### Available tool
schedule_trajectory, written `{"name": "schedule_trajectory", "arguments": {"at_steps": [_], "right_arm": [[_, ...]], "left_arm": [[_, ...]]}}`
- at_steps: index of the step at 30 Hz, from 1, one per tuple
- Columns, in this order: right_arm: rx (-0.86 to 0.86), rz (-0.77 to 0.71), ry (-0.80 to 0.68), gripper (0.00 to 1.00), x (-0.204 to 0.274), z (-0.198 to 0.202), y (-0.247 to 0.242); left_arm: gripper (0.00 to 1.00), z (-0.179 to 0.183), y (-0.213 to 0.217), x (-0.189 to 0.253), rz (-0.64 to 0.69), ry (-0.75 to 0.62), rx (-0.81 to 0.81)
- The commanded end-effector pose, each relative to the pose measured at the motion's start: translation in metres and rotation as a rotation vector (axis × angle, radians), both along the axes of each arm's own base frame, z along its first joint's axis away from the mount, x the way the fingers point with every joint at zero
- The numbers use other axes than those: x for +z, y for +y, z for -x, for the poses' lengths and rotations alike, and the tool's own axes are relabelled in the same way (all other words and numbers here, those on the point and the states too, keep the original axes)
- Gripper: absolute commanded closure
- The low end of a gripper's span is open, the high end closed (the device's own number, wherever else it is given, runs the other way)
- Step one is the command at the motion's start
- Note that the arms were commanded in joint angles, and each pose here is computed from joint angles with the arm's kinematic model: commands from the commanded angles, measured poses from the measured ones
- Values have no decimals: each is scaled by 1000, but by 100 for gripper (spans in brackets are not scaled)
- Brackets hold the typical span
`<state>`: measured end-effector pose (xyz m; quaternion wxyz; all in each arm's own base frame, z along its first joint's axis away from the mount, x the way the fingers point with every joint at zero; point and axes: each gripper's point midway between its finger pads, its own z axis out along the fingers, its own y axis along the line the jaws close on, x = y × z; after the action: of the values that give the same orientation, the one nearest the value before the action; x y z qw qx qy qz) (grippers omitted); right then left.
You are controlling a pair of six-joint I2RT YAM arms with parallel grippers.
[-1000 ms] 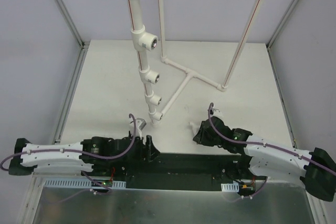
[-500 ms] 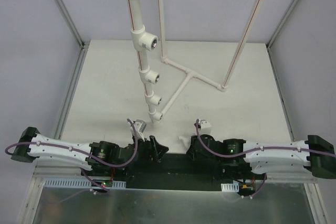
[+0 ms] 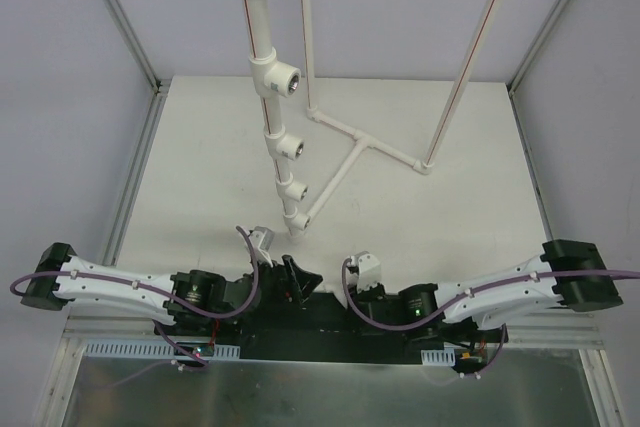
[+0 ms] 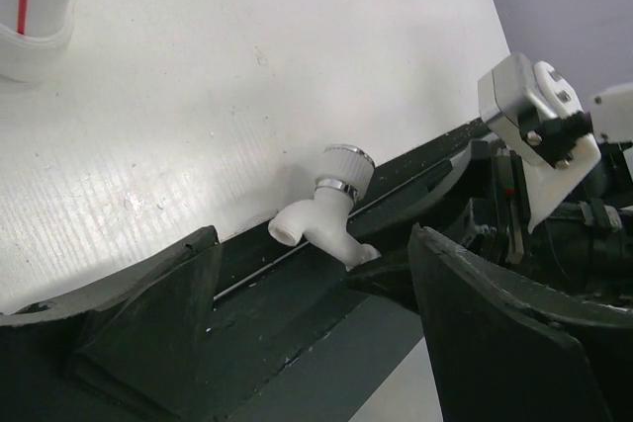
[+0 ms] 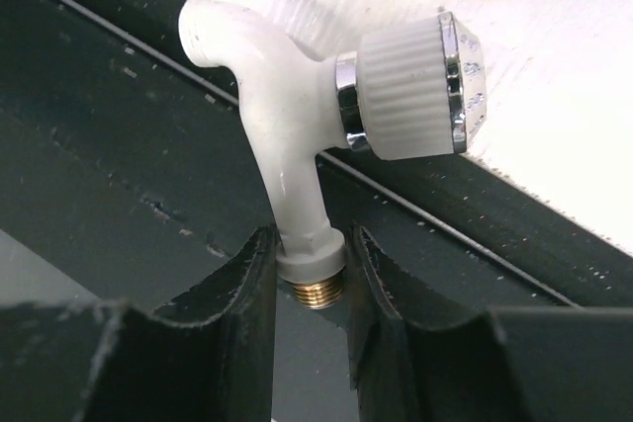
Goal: Install the water faucets
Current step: Move the water faucet to the center of the board.
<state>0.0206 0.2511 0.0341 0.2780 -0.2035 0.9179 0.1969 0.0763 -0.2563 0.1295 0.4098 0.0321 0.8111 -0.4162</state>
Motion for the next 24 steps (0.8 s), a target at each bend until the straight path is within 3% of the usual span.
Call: {"name": "schedule_trajectory", "arguments": {"at_steps": [1, 7, 12, 16, 19, 24], "right_arm": [[-3, -36, -29, 100, 17, 8, 16], [41, -8, -6, 100, 7, 30, 14], [46, 50, -15, 100, -1, 38, 7], [38, 63, -13, 99, -10, 39, 4], [23, 49, -4, 91, -16, 40, 3], [22, 64, 2, 61, -22, 42, 0]], "left_arm": [[20, -3, 0, 0, 12, -11, 24], [19, -4, 2, -3, -11, -17, 27], [1, -7, 5, -9, -23, -9, 60], [1, -10, 11, -11, -46, -25, 71], [1, -11, 14, -9, -53, -38, 68], [1, -12, 17, -10, -57, -44, 71]]}}
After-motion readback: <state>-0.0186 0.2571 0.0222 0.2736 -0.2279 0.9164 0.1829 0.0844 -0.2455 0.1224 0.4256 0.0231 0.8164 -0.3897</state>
